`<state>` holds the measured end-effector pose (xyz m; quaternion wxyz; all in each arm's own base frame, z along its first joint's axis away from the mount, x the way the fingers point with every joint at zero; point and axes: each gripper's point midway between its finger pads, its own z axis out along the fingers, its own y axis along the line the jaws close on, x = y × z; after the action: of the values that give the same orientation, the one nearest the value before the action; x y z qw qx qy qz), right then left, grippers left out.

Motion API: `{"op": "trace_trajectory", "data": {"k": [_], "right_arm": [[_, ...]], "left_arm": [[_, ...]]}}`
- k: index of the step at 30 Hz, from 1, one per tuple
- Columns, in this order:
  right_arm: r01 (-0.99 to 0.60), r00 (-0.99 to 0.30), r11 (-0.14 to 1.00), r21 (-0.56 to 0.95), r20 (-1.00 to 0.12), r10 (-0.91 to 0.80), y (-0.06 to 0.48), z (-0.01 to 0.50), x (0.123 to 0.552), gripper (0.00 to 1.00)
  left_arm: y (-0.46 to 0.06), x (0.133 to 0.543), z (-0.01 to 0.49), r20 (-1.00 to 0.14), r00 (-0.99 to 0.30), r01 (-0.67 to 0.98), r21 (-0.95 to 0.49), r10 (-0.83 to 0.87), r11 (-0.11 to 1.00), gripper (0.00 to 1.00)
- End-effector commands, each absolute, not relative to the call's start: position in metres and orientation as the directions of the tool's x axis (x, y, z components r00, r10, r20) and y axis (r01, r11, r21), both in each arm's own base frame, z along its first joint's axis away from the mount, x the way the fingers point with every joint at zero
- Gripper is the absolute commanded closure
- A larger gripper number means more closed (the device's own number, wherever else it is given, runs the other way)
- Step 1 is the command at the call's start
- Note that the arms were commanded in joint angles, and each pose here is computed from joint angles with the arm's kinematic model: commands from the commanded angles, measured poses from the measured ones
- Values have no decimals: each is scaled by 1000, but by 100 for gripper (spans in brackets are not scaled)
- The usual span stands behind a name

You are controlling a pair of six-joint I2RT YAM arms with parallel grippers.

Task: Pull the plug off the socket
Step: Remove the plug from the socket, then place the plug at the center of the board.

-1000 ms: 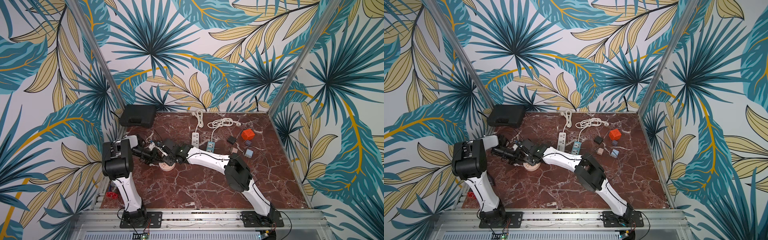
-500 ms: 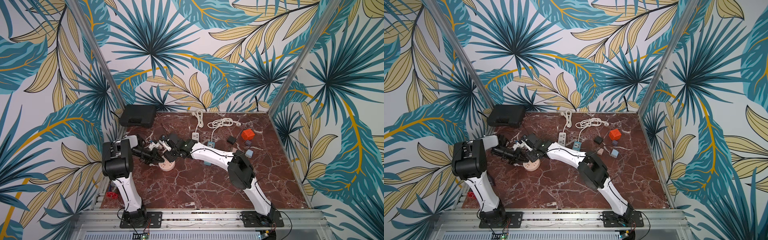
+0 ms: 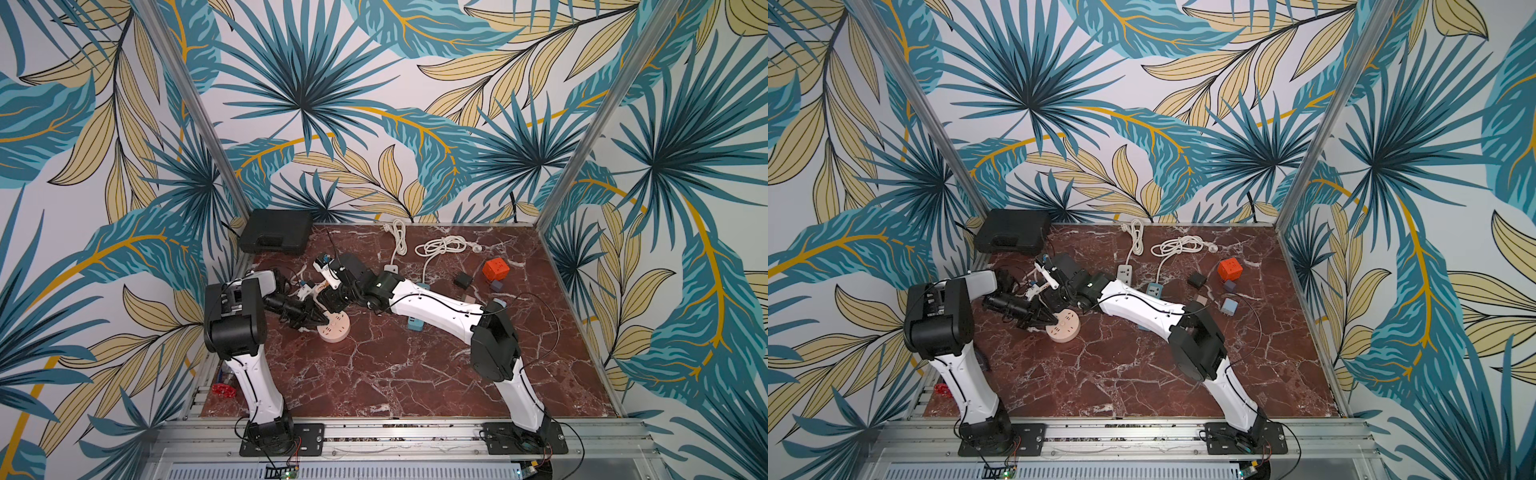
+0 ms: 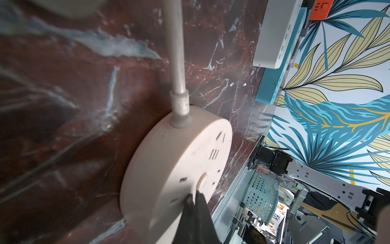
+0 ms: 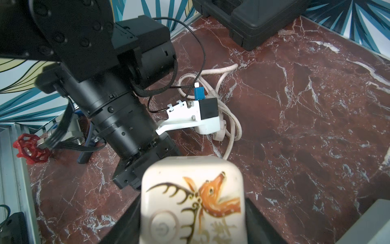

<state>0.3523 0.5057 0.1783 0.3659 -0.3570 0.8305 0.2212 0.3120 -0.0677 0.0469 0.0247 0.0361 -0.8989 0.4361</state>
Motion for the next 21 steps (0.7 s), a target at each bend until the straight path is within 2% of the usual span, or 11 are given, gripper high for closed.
{"op": "trace_trajectory", "data": {"k": [1, 11, 16, 21], "right_arm": [[-753, -451, 652, 93, -794, -407, 504, 196, 351, 100], [-717, -473, 693, 79, -785, -400, 482, 209, 347, 100], [-673, -504, 734, 87, -781, -369, 459, 219, 344, 100], [-613, -548, 784, 93, -765, -338, 419, 230, 342, 100]], "left_arm": [[-46, 302, 1, 100, -995, -76, -667, -12, 741, 100], [-54, 309, 20, 36, -999, -33, -712, -10, 701, 100], [-65, 311, 57, -79, -997, 76, -768, 25, 636, 100], [-74, 306, 103, -227, -971, 224, -771, 71, 597, 91]]}}
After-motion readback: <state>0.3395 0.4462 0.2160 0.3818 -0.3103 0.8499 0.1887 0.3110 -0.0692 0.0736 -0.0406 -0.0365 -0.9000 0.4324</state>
